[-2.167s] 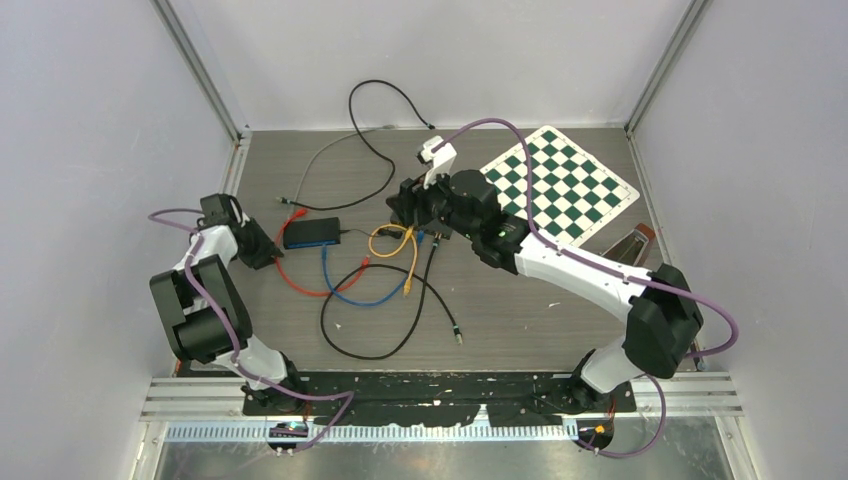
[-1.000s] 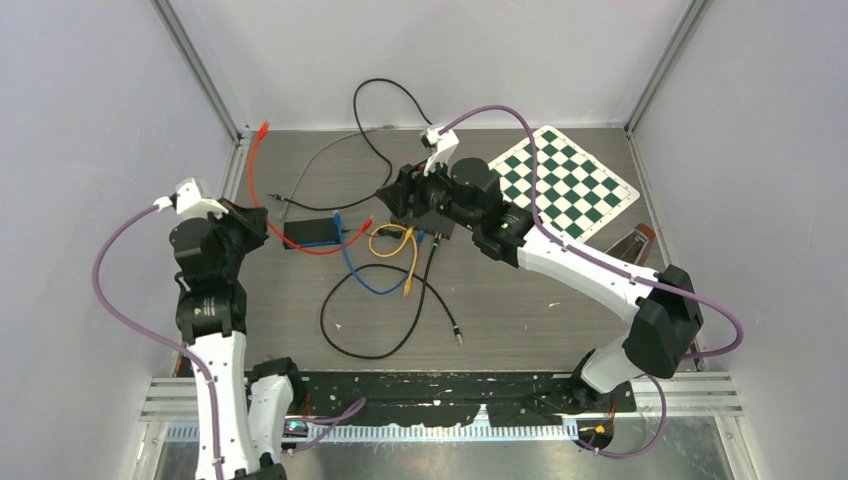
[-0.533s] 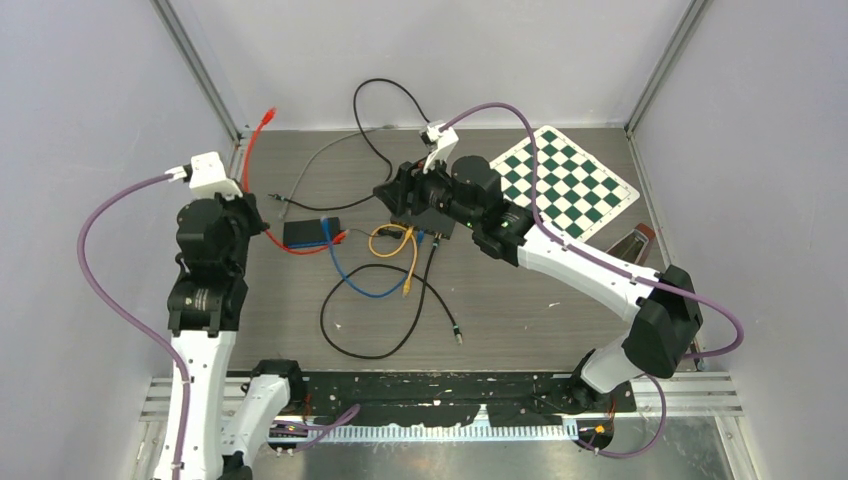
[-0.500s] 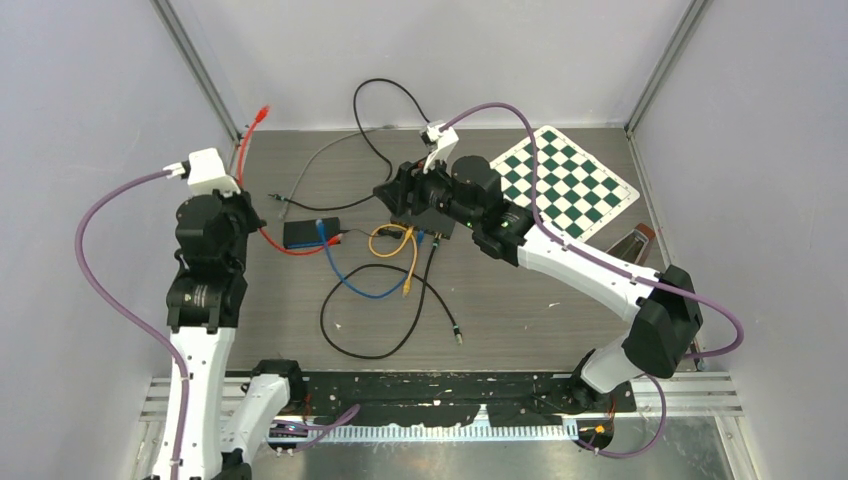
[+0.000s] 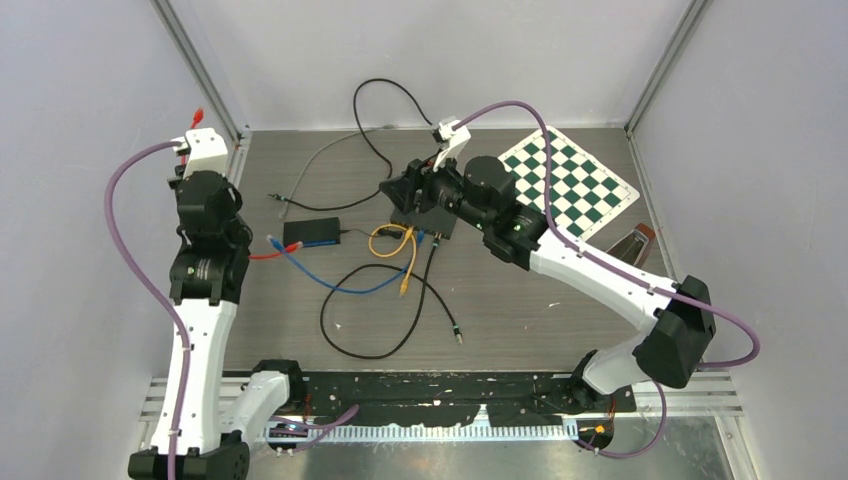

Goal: Insert the plug into the switch port
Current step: Pick up the connector from the center of the board.

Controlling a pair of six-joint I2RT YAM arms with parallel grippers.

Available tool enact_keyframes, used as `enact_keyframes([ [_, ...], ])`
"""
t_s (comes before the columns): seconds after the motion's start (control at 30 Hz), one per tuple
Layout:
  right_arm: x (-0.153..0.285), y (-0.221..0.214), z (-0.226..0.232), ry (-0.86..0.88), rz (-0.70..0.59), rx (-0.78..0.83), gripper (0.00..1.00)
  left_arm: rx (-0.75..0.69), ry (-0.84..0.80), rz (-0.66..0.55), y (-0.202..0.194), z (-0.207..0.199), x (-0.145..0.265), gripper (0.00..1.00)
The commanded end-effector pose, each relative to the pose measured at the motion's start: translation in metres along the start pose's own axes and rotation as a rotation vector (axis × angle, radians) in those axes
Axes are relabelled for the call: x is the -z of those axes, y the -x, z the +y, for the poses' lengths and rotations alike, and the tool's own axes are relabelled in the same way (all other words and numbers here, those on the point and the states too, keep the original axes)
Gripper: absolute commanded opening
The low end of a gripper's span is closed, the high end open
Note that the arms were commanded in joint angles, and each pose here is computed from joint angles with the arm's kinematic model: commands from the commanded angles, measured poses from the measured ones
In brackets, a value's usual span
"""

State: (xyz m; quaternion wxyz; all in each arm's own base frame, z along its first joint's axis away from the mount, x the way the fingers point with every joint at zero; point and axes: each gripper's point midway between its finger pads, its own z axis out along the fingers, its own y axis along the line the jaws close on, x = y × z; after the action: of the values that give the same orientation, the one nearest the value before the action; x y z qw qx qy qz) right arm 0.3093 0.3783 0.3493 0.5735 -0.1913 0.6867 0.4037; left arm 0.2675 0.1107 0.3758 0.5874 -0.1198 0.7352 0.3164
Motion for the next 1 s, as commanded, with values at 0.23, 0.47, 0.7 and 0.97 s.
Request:
enact_keyframes([
  [0.23,0.021,0.03,0.005,-0.003,-0.098,0.046,0.66,-0.096,0.14,-0.047,0.029,0.02,-0.016,0.0],
  [0.47,0.014,0.014,-0.002,-0.008,-0.071,0.079,0.66,-0.04,-0.019,0.135,-0.051,-0.036,-0.028,0.0],
  [0.7,-0.025,-0.081,-0.009,0.07,0.09,0.056,0.63,0.091,-0.089,0.139,-0.052,-0.039,-0.02,0.0],
  [0.97,-0.085,-0.174,0.047,0.235,0.267,-0.079,0.58,0.186,-0.195,0.143,-0.05,-0.055,-0.01,0.0],
])
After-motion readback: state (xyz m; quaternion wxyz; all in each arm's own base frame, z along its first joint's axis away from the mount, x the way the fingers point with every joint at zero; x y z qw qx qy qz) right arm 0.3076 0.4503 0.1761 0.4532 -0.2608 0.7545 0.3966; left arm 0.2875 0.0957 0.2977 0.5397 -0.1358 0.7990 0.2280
